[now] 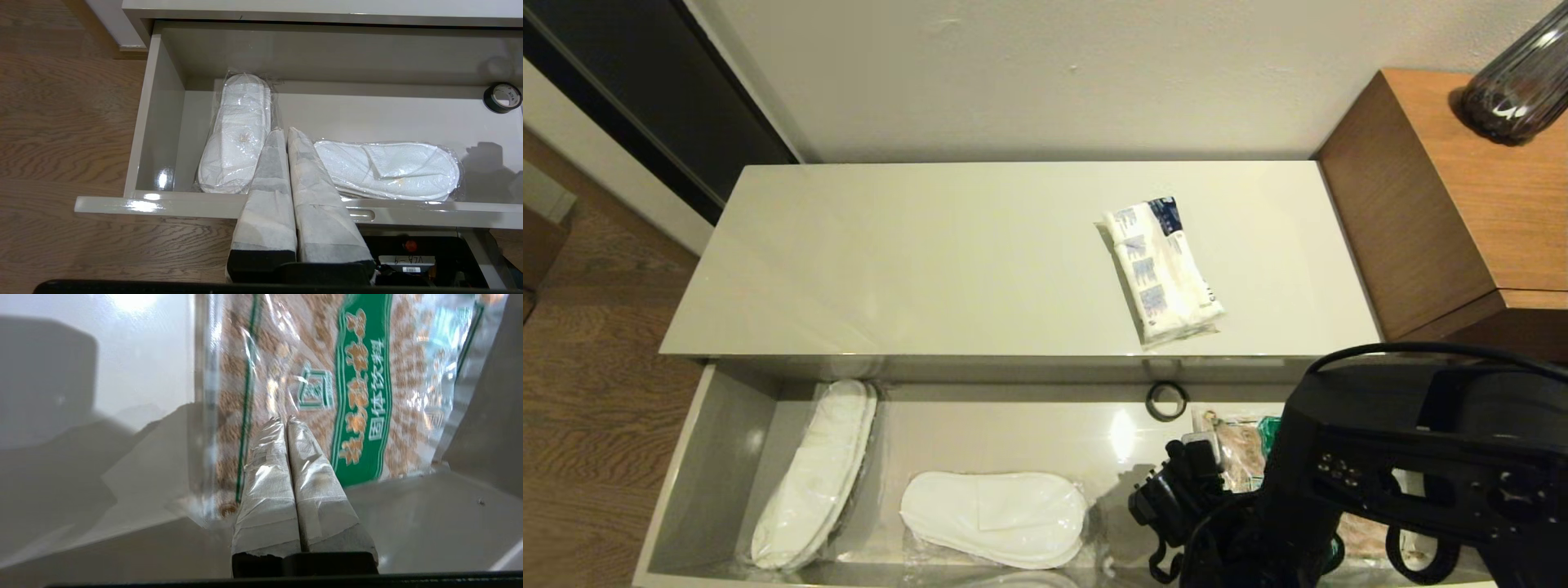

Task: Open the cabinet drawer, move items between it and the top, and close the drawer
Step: Take out the solid drinks from the drawer

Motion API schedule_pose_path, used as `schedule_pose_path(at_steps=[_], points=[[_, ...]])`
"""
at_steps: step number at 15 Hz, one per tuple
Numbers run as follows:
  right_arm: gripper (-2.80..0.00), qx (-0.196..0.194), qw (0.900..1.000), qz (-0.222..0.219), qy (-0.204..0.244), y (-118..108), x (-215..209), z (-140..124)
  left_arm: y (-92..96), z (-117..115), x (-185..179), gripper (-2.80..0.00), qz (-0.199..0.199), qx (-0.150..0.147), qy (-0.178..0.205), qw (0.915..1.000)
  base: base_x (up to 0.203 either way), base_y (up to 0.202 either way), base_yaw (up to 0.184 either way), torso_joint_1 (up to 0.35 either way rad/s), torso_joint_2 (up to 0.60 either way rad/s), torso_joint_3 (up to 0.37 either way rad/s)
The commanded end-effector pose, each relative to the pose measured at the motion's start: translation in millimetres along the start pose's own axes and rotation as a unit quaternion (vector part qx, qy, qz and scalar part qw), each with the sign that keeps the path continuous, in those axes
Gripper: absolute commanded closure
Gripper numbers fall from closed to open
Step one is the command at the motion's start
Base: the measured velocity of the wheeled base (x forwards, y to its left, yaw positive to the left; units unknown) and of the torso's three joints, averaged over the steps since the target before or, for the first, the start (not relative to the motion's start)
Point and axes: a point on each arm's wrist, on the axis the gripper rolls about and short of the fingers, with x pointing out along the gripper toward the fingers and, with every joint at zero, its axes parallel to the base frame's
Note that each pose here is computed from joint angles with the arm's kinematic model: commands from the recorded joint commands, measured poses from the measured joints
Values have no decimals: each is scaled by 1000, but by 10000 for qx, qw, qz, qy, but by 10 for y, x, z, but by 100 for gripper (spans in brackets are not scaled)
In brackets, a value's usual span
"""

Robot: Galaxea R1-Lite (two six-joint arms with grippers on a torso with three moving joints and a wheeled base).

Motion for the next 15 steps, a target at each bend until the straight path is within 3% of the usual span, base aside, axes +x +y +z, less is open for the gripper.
schedule_pose_path(at_steps=[1, 15], points=[[0, -3, 10000, -43, -22, 46, 54, 27, 0, 1, 1, 0, 5, 0, 4, 10000, 0, 0, 0, 0, 0, 0], [0, -360, 9991, -54, -202, 257, 148, 181, 0, 1, 1, 0, -4, 0, 4, 10000, 0, 0, 0, 0, 0, 0]])
